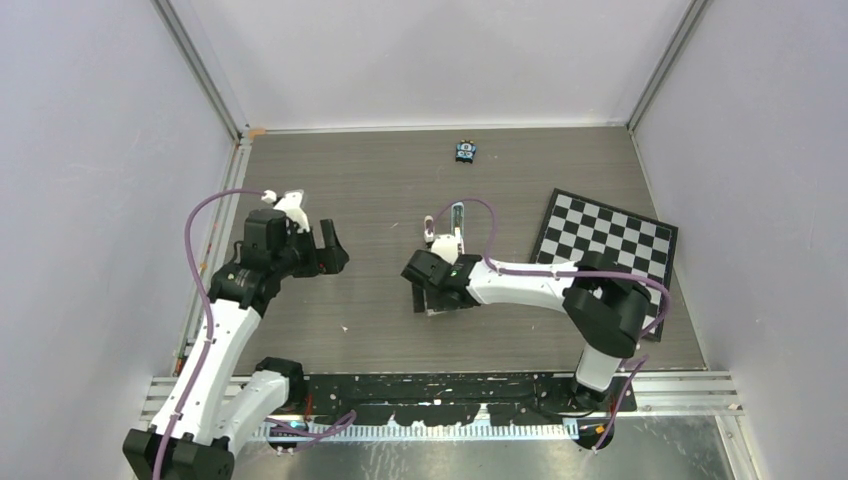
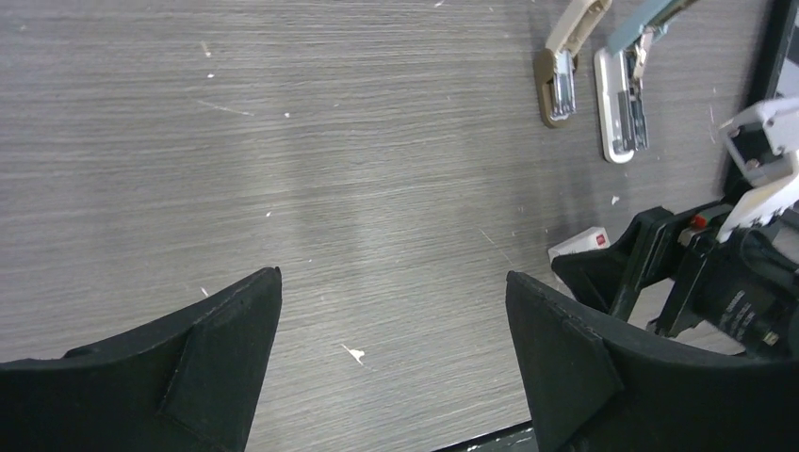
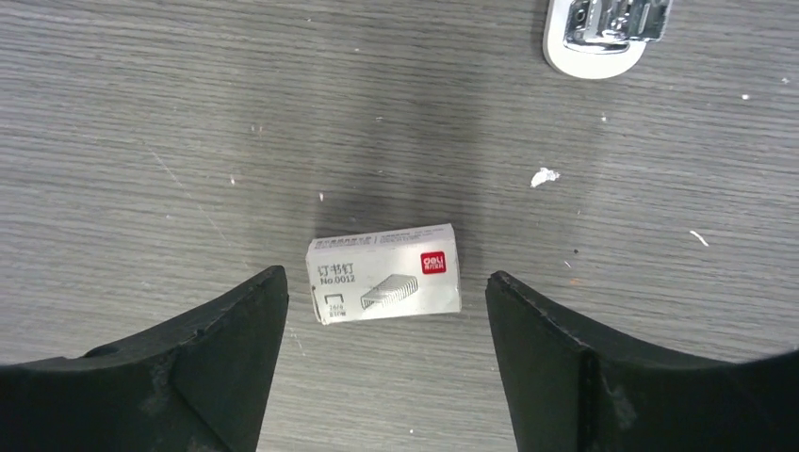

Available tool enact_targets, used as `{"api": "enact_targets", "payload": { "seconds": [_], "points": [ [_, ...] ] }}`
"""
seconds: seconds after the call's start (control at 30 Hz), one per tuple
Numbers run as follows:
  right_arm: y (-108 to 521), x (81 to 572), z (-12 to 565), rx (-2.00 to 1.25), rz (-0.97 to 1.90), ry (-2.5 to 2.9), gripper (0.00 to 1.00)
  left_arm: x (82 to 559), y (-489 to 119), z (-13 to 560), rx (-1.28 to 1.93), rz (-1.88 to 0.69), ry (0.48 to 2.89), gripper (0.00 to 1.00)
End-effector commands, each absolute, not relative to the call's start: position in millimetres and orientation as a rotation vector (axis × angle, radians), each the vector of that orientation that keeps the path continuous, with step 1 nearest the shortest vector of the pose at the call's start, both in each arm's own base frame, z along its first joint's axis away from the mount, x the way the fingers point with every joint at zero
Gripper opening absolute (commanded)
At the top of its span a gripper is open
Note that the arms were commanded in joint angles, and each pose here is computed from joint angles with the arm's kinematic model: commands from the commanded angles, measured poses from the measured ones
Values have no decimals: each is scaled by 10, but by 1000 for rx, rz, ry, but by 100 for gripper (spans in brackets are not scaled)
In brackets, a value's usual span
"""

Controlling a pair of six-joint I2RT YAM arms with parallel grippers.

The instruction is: Load the staples into the stapler

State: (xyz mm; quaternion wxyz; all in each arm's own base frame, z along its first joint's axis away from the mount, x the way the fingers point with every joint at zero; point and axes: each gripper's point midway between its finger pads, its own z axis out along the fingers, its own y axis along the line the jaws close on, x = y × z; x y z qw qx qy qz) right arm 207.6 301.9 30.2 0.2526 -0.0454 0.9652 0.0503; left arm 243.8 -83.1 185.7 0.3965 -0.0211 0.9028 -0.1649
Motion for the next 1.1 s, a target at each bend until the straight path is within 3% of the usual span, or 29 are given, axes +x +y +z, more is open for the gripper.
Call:
{"api": "enact_targets", "payload": {
  "seconds": [0.0,0.4,0.63,1.07],
  "points": [
    [3097,2119,720,-126,274,2546,83,2498,-1002,2033,148,-450,2171,89],
    [2339,2583,959,72,493,2514,67,2173,-1998,2194,899,-591,1911,82],
    [1889,2734,976,186,575,2504,59,1959,-2572,1690,1439,-473,1844,81],
    [1608,2704,1048,271,619,2443,59,2108,-3131,857,1618,-424,1993,73]
  ]
}}
